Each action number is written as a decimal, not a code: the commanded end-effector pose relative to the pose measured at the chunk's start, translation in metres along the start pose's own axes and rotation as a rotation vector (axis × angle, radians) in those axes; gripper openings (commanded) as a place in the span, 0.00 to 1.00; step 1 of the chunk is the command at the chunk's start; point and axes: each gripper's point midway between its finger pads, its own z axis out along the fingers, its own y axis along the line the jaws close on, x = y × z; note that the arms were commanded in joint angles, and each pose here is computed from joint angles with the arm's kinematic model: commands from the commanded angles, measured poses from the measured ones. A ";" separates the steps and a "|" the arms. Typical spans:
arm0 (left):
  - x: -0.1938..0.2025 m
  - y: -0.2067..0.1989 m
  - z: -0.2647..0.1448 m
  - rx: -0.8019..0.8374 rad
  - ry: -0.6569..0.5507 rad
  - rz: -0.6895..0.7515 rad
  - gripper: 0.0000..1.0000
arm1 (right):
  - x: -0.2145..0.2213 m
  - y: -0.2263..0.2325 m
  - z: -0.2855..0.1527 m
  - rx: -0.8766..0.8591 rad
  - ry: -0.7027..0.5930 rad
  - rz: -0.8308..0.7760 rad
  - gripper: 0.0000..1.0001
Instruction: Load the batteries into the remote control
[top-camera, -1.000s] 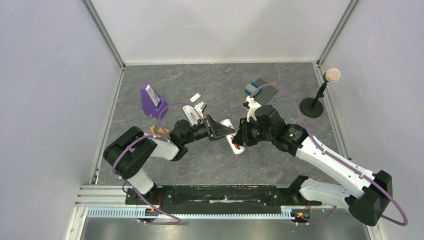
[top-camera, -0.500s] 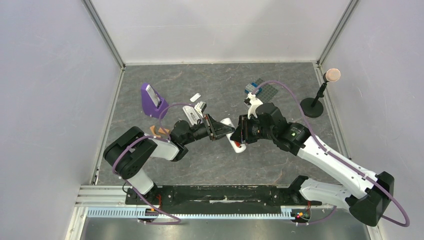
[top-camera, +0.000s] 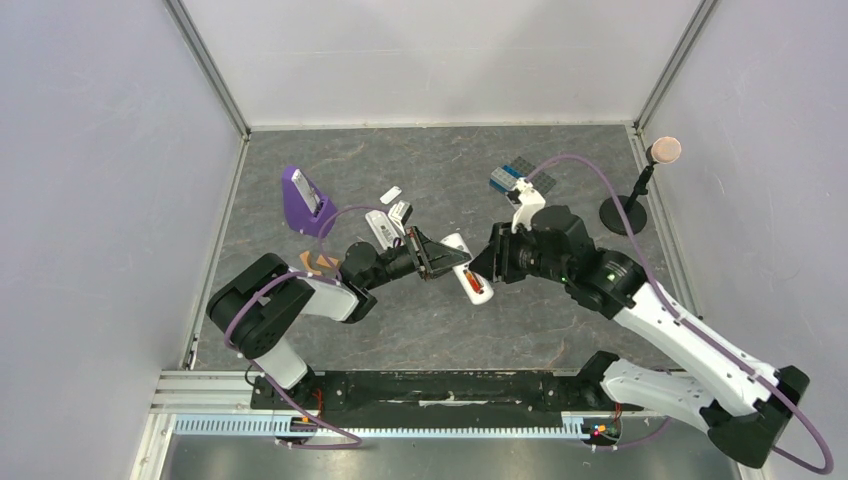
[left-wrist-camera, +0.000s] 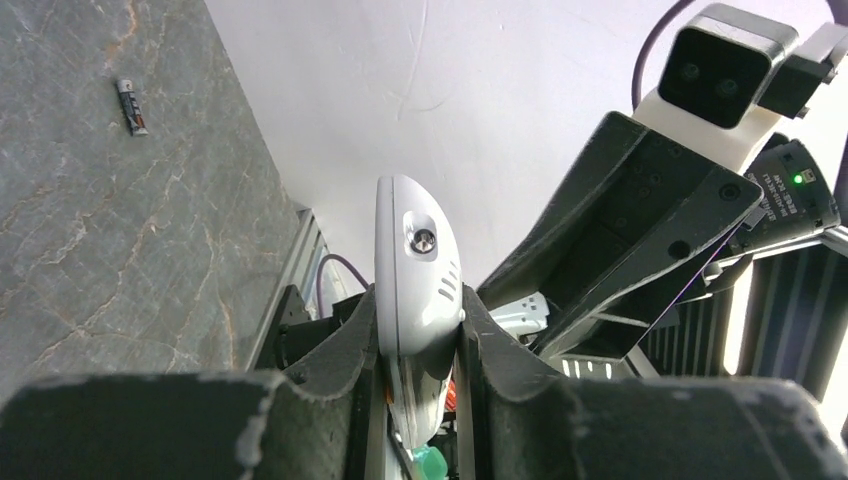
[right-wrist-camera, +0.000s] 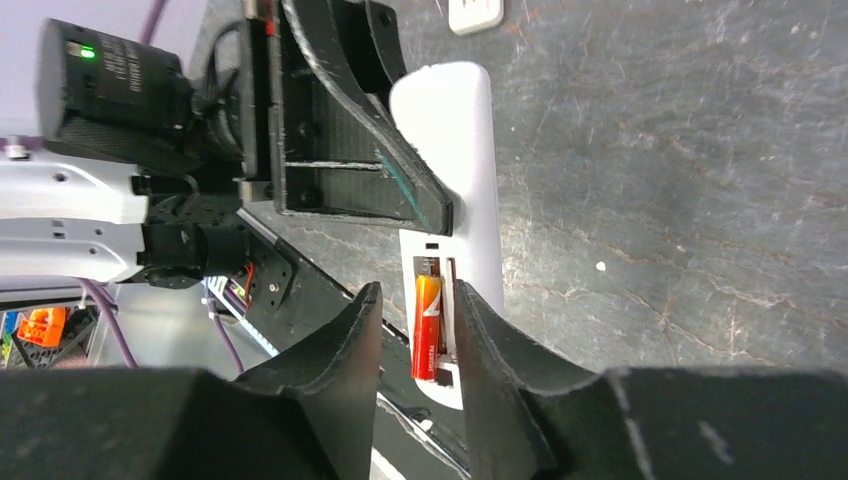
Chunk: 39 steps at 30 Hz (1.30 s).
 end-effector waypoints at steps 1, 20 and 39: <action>-0.007 -0.035 0.001 0.111 -0.035 -0.023 0.02 | -0.024 0.013 -0.027 -0.050 -0.124 -0.049 0.32; -0.018 -0.038 -0.002 0.105 -0.102 -0.112 0.02 | 0.030 0.007 -0.025 -0.154 0.066 -0.224 0.21; -0.009 -0.050 0.000 0.107 -0.046 -0.026 0.02 | 0.034 -0.004 -0.005 -0.092 0.081 -0.144 0.07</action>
